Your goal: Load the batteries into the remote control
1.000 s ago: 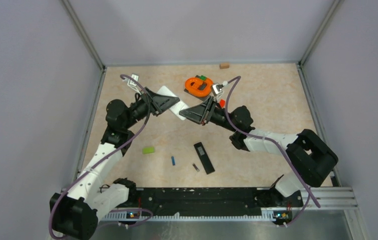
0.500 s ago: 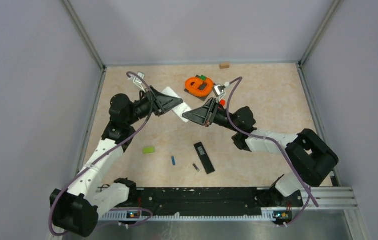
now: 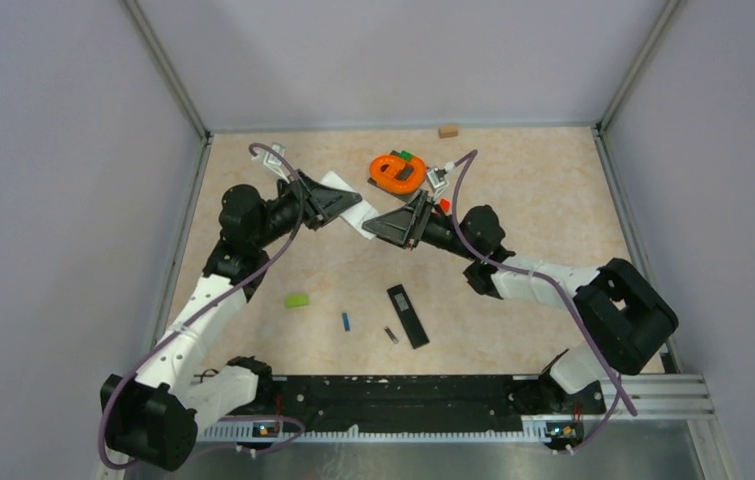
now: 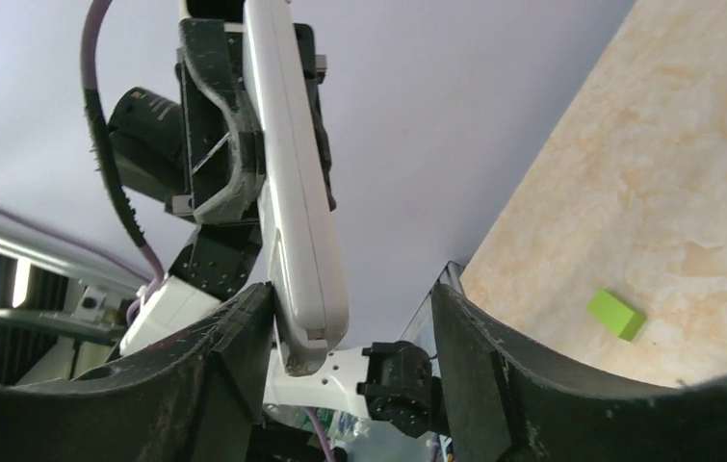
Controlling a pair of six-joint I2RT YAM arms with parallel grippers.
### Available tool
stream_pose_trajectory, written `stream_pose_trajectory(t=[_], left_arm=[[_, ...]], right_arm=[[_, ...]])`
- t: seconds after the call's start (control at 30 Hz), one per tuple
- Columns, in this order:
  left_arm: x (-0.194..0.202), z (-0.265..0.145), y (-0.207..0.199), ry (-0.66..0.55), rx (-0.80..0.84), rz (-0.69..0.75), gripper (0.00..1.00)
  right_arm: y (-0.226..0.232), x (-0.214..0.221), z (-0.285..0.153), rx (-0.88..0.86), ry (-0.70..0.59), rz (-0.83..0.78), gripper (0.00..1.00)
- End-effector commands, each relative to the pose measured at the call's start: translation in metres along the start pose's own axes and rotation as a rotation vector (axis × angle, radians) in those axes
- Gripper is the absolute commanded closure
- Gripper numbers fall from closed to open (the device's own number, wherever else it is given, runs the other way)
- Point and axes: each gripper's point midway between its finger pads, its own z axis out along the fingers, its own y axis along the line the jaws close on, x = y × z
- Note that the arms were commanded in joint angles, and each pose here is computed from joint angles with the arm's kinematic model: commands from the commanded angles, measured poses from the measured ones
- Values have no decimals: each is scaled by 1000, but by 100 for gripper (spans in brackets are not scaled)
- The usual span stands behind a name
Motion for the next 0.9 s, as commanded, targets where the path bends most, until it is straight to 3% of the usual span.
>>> stream_pose_trajectory(t=[0.0,0.1,0.2,0.37,0.5,0.87], left_arm=[[-18,-1,-23,-78,82,70,100],[-18,0,-13,-86,50,86,100],[-17,1,-7,-83,33,103,100],[-16,1,-1,-89,27,127,100],[-14,2,8,-92,13,138,100],[-8,6,32,-91,-40,144,100]], right_arm=[[-13,-17,0,89,-73,-2,35],[-8,-22,-1,74,-102,7,29],[-8,-25,-1,78,-113,20,30],[-19,-22,-5,135,-115,45,56],[-20,-21,-9,150,-120,55,63],[-32,-12,-11,247,-72,144,62]])
